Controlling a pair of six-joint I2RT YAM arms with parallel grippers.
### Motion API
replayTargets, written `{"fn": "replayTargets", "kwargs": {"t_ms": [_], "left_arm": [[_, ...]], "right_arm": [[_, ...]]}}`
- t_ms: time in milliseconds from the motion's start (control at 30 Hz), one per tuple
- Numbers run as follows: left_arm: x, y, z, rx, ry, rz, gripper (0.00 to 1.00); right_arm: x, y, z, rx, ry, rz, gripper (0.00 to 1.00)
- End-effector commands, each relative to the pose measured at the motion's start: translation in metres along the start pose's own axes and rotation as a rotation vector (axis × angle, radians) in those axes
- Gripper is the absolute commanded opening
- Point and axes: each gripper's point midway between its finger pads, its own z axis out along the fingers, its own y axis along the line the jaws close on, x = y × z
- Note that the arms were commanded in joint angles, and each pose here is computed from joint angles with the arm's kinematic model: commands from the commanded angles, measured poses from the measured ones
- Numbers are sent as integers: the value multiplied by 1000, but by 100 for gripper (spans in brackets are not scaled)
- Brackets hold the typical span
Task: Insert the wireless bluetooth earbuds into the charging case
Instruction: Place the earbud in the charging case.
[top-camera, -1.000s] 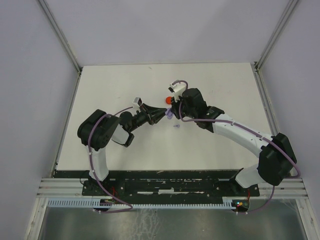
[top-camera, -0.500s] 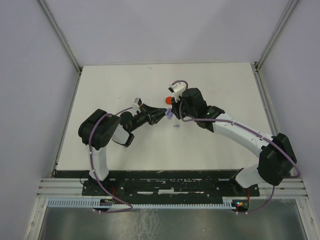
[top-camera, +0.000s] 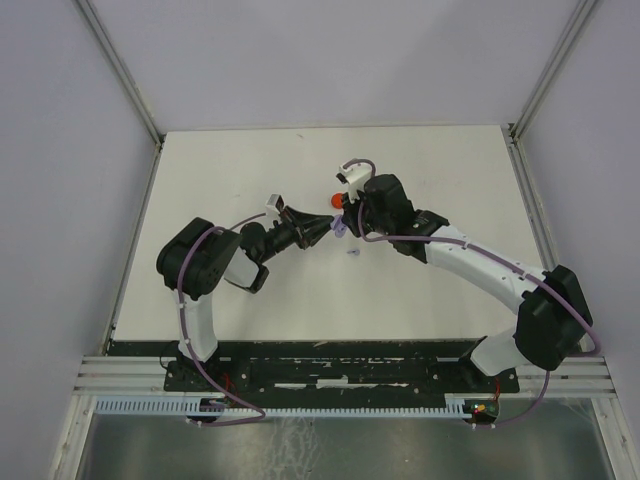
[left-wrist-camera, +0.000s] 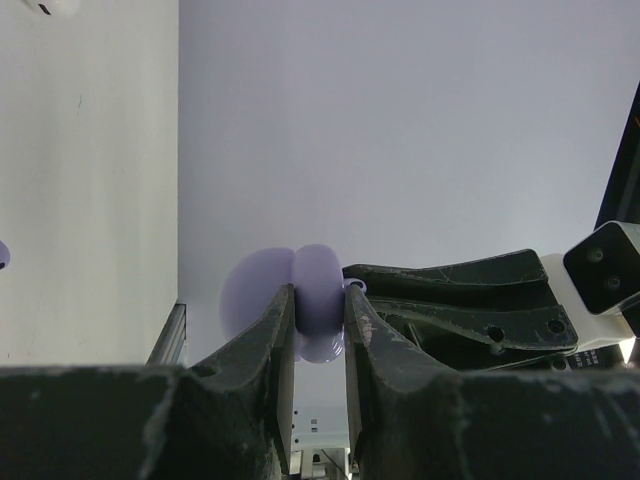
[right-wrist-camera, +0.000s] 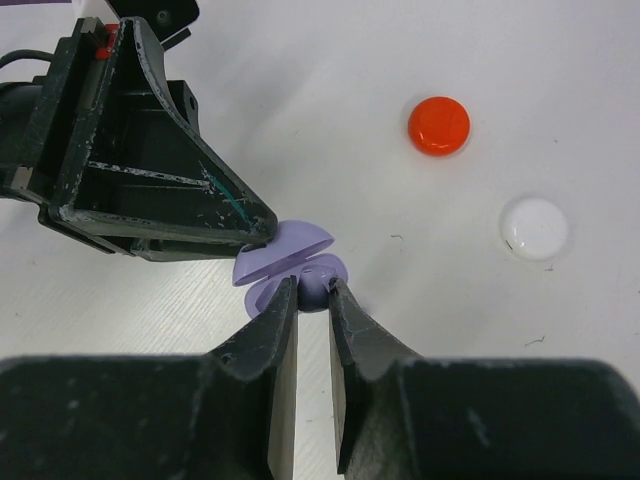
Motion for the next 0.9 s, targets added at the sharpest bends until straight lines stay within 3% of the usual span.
{"fn": "replayTargets", "kwargs": {"t_ms": [0, 700, 767, 867], "left_arm": [[12, -46, 0, 192, 44, 123, 3], [14, -51, -1, 204, 43, 132, 3], [15, -52, -1, 205, 45, 134, 3], [15, -52, -2, 205, 44, 133, 3]], "right_arm": [[-24, 5, -1, -16, -54, -13, 15], [-14, 9, 2, -28, -22, -16, 16], [-11, 11, 4, -33, -13, -16, 21], [-11, 11, 6, -33, -11, -10, 42]]}}
